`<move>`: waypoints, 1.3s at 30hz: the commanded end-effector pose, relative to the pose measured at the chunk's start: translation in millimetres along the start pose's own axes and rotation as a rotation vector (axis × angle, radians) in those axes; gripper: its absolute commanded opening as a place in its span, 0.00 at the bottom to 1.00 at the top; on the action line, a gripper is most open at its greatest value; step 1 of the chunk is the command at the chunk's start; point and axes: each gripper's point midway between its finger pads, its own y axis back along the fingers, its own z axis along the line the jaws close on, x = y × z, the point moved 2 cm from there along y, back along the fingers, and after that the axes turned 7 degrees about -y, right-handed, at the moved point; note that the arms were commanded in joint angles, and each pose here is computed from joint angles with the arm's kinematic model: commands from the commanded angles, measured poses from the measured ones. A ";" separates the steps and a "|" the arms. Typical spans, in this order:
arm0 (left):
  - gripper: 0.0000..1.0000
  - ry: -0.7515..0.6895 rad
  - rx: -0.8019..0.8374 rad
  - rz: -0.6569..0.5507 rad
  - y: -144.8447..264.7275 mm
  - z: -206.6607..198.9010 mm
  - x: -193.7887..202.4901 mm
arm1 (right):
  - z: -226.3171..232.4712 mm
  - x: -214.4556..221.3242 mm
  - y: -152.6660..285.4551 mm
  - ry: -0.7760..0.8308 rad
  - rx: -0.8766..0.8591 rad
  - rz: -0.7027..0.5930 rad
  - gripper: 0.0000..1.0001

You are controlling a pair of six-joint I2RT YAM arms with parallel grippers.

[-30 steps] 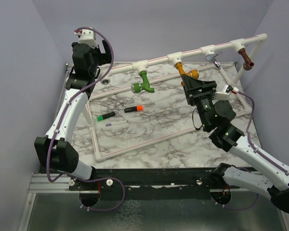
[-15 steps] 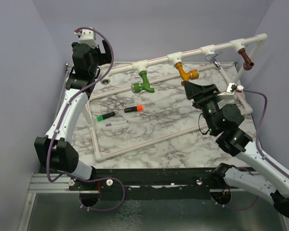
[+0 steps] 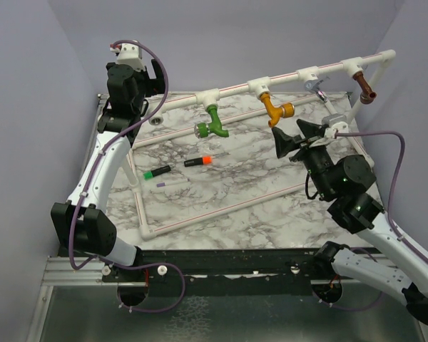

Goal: Install the water faucets

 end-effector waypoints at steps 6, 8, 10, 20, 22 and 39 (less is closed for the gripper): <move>0.99 -0.038 0.050 0.340 -6.1 -17.0 114.5 | 9.2 8.2 3.4 0.787 -0.280 -0.002 0.74; 0.99 -0.037 0.052 0.339 -6.3 -17.2 114.4 | 8.0 13.7 1.6 0.926 -0.311 0.007 0.74; 0.99 -0.038 0.049 0.338 -6.0 -16.7 114.2 | 6.9 13.1 -0.2 1.018 -0.314 -0.018 0.74; 0.99 -0.036 0.055 0.344 -6.9 -18.1 116.5 | 0.2 25.7 -14.5 1.394 -0.295 -0.068 0.75; 0.99 -0.034 0.054 0.344 -7.2 -17.8 116.8 | 0.0 23.5 -17.8 1.427 -0.273 -0.089 0.75; 0.99 -0.032 0.058 0.344 -6.8 -18.7 116.5 | -0.2 7.4 -52.0 1.554 -0.112 -0.140 0.59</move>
